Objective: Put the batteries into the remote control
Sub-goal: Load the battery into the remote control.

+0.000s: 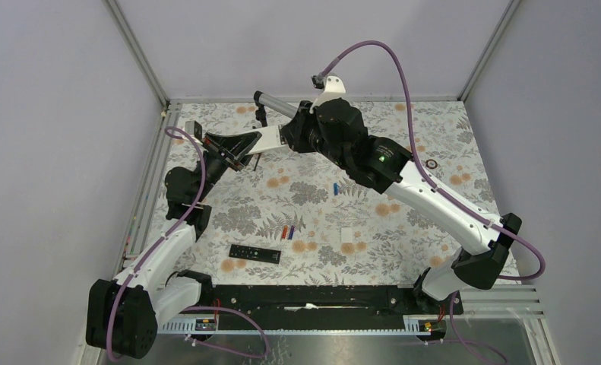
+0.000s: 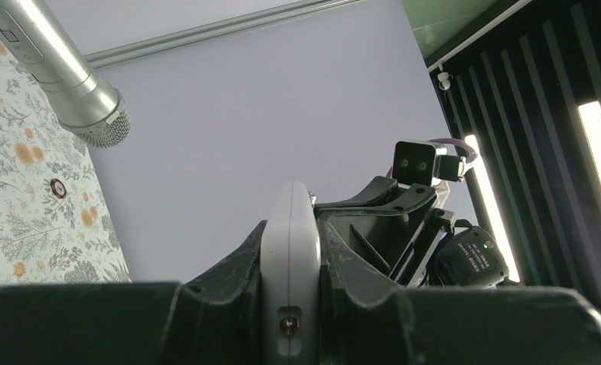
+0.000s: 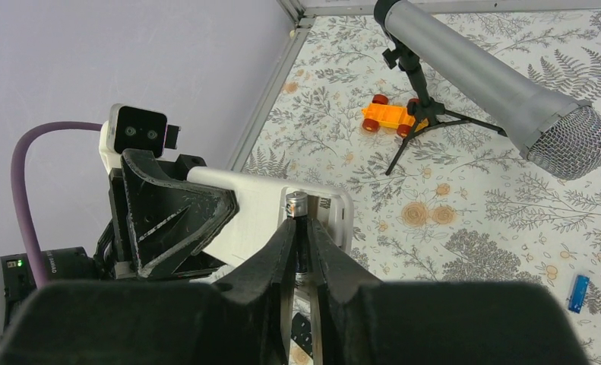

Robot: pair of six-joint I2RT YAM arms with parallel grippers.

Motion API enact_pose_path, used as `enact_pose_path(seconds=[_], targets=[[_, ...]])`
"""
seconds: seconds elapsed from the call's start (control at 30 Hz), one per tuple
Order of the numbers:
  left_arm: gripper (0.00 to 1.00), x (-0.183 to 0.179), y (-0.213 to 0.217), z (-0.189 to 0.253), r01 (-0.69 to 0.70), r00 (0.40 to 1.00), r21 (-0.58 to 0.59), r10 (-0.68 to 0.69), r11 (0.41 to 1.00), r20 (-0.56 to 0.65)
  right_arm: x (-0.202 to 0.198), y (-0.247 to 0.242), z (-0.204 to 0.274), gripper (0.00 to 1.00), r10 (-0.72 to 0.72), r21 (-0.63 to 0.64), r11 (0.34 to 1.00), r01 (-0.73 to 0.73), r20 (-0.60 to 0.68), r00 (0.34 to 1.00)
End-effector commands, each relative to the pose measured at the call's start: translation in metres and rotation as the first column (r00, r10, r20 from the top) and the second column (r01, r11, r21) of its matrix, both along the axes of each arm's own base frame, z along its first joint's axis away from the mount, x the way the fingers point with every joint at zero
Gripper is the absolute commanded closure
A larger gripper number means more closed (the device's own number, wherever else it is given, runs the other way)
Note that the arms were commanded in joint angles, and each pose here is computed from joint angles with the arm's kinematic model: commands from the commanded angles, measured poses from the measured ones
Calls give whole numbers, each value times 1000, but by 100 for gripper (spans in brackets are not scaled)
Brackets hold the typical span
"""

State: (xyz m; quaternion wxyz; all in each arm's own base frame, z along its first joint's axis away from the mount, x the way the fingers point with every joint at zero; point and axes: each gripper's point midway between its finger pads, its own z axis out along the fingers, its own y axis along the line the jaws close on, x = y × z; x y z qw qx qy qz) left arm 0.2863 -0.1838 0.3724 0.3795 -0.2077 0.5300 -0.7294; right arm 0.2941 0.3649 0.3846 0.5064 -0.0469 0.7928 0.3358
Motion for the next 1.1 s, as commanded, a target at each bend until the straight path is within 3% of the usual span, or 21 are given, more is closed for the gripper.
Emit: enact_pose_path(seconds=[0.0,0.13,0.43,0.67,0.7,0.77,0.83,0.93,1.07], targets=[[100,-13,7,34,-11,991,-61,18,998,129,3,-6,13,84,-40,17,999,39,10,999],[100,-11,7,31,-18,992,-56,25,998,124,-1,-10,26,81,-36,50,998,35,22,999],[100,-9,6,24,-33,992,-29,37,999,123,-18,-14,62,65,27,225,974,-24,-11,1000],[100,-10,6,22,-36,991,-17,38,999,129,-18,-28,71,56,-1,287,958,12,-40,999],[100,-11,6,22,-37,991,-18,39,999,131,-17,-30,70,49,-5,290,957,18,-45,999],[100,-11,6,23,-37,990,-17,39,999,136,-15,-33,60,26,-25,279,960,40,-56,998],[100,-13,7,24,-38,989,-17,40,999,143,-12,-32,45,12,-19,292,955,49,-105,994],[100,-15,7,25,-38,988,-14,39,999,147,-12,-24,34,4,53,392,920,27,-192,980],[100,-16,6,26,-32,988,-16,34,999,154,-15,-5,29,2,186,504,863,-26,-270,945]])
